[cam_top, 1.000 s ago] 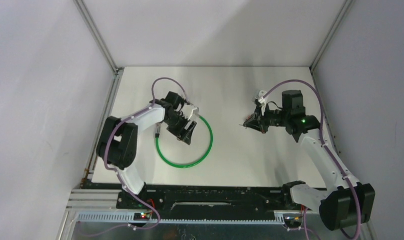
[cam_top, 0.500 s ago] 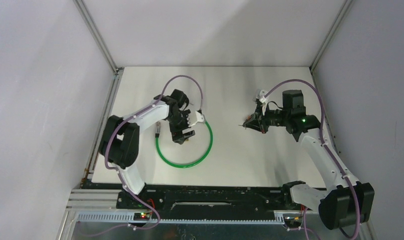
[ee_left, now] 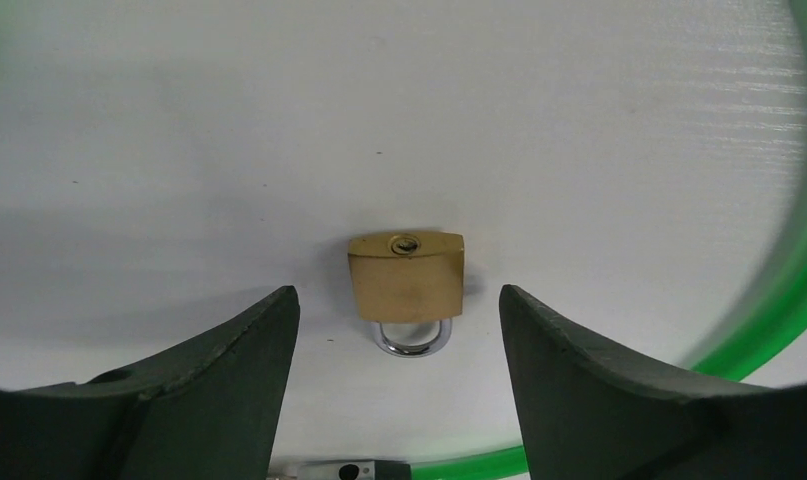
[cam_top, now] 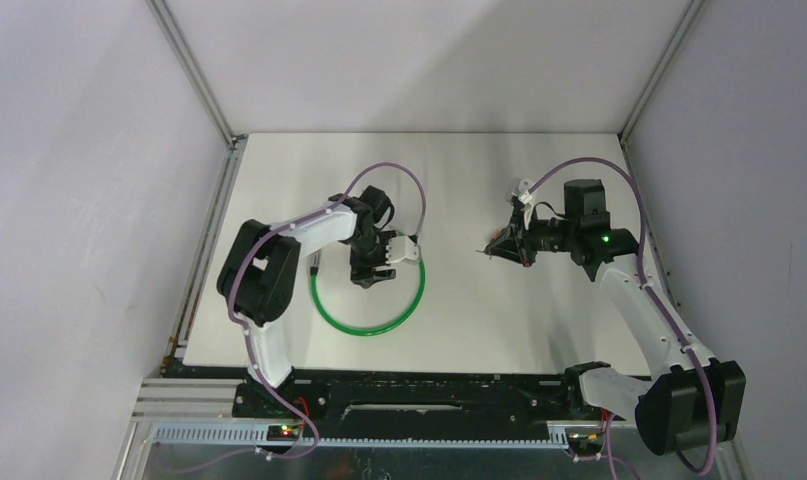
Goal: Unlock with the key
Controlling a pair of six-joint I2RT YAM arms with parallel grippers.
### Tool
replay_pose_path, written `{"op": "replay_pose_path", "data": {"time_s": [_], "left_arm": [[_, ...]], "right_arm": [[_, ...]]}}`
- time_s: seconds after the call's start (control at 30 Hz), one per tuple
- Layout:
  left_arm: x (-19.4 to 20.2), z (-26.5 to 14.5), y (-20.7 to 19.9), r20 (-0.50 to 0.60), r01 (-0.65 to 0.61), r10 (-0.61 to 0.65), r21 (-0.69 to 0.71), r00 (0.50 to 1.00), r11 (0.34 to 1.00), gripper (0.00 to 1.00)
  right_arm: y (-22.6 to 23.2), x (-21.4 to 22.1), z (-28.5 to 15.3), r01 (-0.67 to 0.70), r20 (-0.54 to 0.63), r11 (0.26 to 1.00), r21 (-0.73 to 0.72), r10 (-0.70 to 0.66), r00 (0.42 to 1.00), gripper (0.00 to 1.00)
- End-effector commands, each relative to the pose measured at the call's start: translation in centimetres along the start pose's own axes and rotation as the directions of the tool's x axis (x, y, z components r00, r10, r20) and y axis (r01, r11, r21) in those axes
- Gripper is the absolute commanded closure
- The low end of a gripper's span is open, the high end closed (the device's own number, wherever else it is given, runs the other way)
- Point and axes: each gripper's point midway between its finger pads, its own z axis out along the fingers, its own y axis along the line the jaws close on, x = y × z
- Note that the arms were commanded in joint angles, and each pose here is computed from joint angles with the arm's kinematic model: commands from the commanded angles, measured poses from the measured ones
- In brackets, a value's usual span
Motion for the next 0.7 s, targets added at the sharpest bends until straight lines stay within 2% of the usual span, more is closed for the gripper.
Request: {"op": "replay_pose_path", "data": {"time_s": [0.0,0.23,0.33,0.5,0.67], "left_arm": [[-0.8,-0.1,1.7,0.004,-0.071,0.071,-0.073,0.997,0.995,0.25],[-0.2,0.8,1.2,-0.014,-0.079,0.078,-0.057,0.997,0.995,0.41],[-0.1,0.8,1.0,-0.011,-0.082,0.082,-0.064,0.997,0.995,0.41],[0.1,1.1,0.9,-0.024,-0.088,0.087,-0.085,0.996,0.992,0.33],[0.2,1.3,1.0,-0.038,-0.09,0.087,-0.094,0.995,0.991,0.38]], "right_arm": [[-0.2,-0.6,-0.1,0.014,0.023,1.0,0.0,-0.014,1.0,1.0],[-0.4,-0.7,-0.4,0.013,0.027,1.0,0.012,-0.013,1.0,1.0],[-0.6,-0.8,-0.6,0.014,0.03,1.0,0.021,-0.014,0.999,1.0],[-0.7,-0.7,-0.6,0.009,0.029,1.0,0.025,-0.01,1.0,1.0],[-0.8,-0.7,-0.6,0.012,0.028,0.999,0.03,-0.013,1.0,1.0]]}}
